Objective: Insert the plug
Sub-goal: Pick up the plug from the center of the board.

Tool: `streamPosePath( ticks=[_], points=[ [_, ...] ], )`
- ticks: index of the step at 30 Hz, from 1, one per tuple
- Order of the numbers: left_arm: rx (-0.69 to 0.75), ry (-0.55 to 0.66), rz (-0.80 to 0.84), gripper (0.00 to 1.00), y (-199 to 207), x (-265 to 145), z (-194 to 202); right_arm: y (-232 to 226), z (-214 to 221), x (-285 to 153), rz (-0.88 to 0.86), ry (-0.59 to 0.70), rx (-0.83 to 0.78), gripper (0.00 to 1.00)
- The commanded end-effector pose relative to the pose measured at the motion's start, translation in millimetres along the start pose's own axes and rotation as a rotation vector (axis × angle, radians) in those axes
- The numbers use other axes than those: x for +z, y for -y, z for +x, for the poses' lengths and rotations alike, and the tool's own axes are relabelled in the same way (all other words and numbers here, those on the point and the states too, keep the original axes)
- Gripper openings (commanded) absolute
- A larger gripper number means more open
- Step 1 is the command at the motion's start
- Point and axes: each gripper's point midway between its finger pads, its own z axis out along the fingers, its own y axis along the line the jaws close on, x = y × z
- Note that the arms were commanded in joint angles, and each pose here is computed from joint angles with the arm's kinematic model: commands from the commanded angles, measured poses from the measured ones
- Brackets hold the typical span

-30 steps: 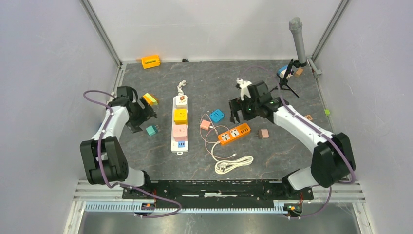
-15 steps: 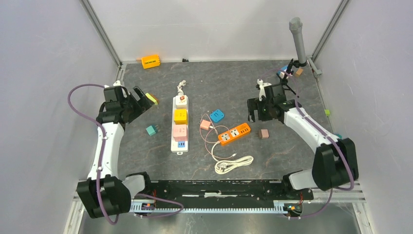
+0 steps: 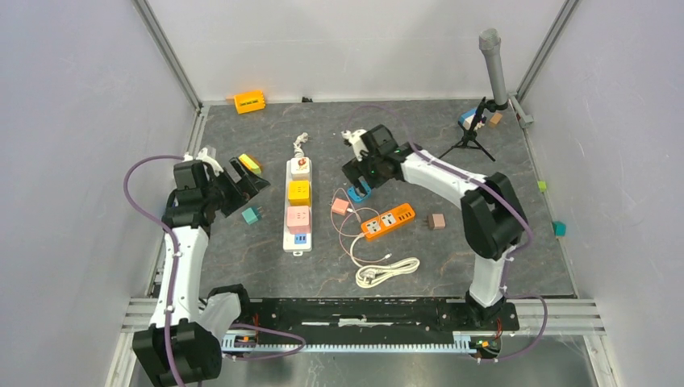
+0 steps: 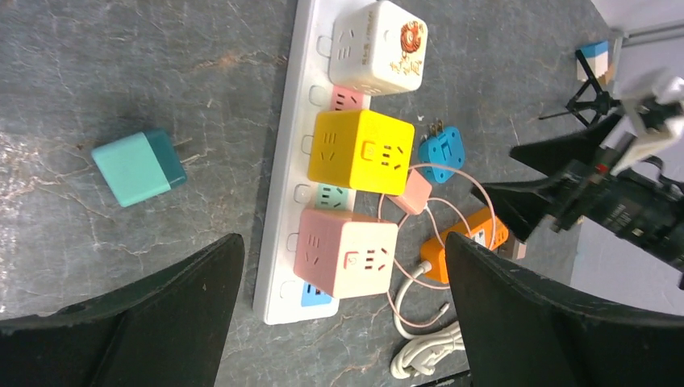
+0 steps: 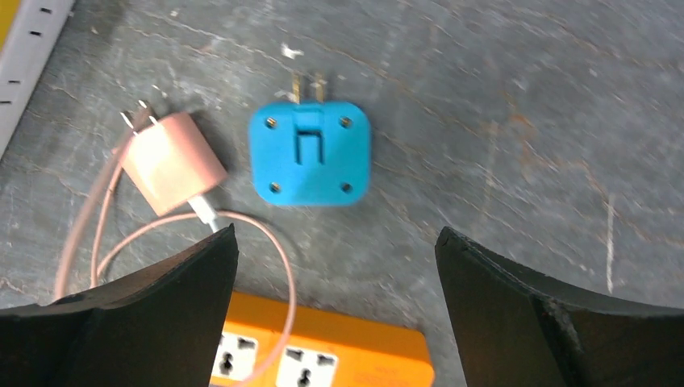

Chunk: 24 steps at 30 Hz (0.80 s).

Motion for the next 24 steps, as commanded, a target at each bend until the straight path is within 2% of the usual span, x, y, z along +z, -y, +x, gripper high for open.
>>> streamPosePath(
  ticks=[1,9,17,24],
  points=[
    [-0.058,-0.027,0.084,1.00,13.6,-5.9,11.9,-10.1,-18.4,17.1,0.040,0.007,-0.089,0.96],
    [-0.046,-0.075,0.091,1.00,7.9,-13.7,37.1,-25.5,-19.6,47.9,0.070,-0.018,-0.100,0.93],
    [-0.037,-0.078,0.101,1.00,10.1,-17.2,38.7,-28.5,-11.8,69.7,0.080,-0.059,-0.126,0.91],
    [-0.013,-0.065,0.142,0.98,24.6,-23.7,27.1,-29.8,1.8,80.2,0.067,-0.097,-0.142,0.78]
  ],
)
